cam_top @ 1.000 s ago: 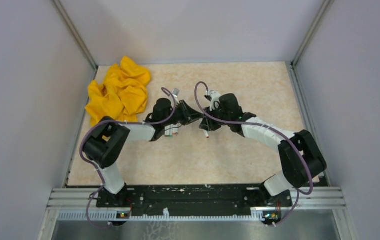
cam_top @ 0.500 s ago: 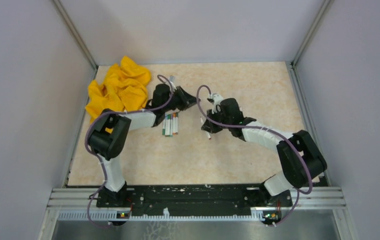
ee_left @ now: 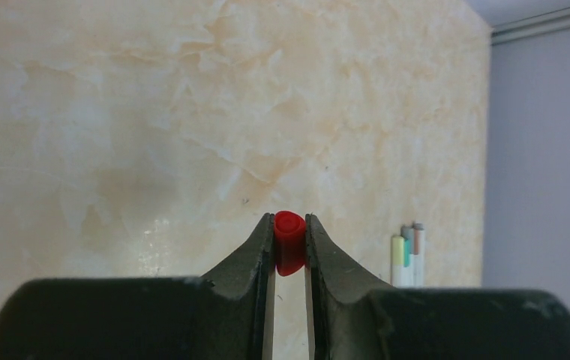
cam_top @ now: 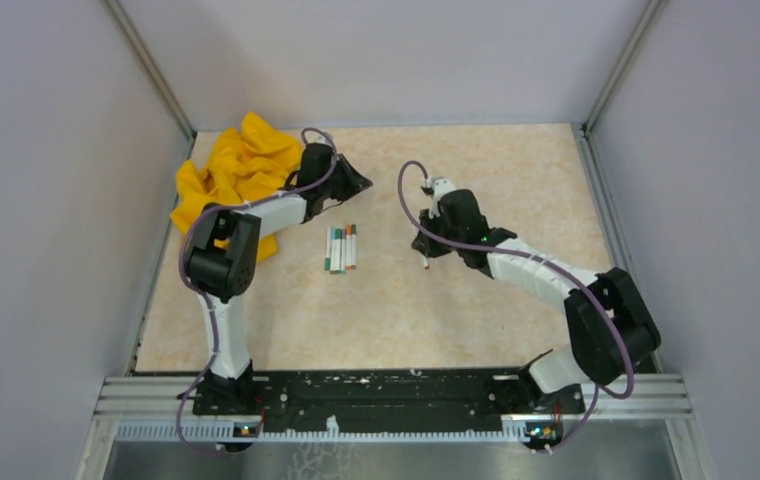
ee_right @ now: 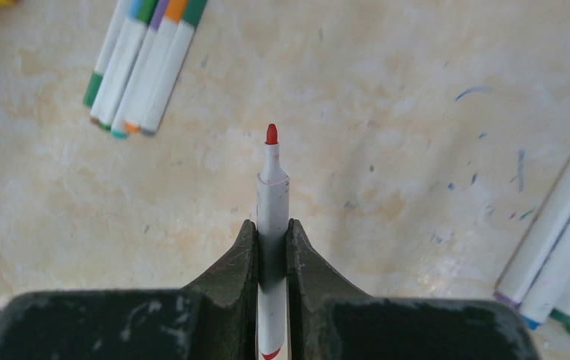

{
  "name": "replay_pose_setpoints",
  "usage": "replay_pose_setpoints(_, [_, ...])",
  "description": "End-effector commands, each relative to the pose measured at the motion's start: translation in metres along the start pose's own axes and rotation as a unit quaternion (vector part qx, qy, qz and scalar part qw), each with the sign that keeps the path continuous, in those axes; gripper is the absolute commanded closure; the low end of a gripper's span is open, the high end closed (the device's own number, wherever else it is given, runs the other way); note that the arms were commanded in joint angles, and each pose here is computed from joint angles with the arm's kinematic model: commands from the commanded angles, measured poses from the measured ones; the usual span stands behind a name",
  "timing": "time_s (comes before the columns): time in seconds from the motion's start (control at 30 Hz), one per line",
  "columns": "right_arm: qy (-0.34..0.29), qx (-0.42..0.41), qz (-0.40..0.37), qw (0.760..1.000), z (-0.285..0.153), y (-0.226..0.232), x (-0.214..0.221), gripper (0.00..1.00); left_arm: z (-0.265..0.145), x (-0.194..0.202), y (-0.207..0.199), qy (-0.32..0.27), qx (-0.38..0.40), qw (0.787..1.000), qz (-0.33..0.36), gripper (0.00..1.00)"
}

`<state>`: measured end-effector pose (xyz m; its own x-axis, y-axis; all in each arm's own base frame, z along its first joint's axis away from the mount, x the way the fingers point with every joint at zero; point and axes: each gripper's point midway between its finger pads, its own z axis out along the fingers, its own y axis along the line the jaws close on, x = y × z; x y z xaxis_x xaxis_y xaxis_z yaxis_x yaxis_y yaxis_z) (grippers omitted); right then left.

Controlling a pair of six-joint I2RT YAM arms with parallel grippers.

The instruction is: Open the pen caps

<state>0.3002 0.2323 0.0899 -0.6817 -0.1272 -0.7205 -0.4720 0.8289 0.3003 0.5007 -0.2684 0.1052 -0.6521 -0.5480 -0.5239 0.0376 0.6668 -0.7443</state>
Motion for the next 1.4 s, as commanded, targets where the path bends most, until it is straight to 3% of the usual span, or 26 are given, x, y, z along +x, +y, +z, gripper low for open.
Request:
replay_pose_setpoints(0.0, [-0.058, 0.079, 0.005, 0.995, 0.003, -0.026, -0.068, 1.0, 0.004, -0.002, 0.031, 0.008, -0.114, 0.989, 0.092, 1.0])
replay_pose_setpoints(0.1, [-0.049, 0.1, 0.019, 0.994, 0.019, -0.044, -0.078, 1.0, 0.004, -0.005, 0.053, 0.01, -0.18, 0.976, 0.122, 1.0])
replay_pose_setpoints(0.37, [-0.035, 0.148, 0.03, 0.988, 0.055, -0.079, -0.095, 1.0, 0.009, -0.001, 0.065, 0.046, -0.228, 0.957, 0.175, 1.0])
replay_pose_setpoints(0.93, [0.044, 0.193, 0.041, 0.979, 0.083, -0.115, -0.054, 1.0, 0.005, 0.061, 0.028, 0.149, -0.18, 0.951, 0.203, 0.98])
replay_pose_setpoints(1.37, [0.056, 0.19, 0.044, 0.979, 0.089, -0.117, -0.037, 0.78, -0.003, 0.092, 0.039, 0.195, -0.186, 0.943, 0.196, 0.8])
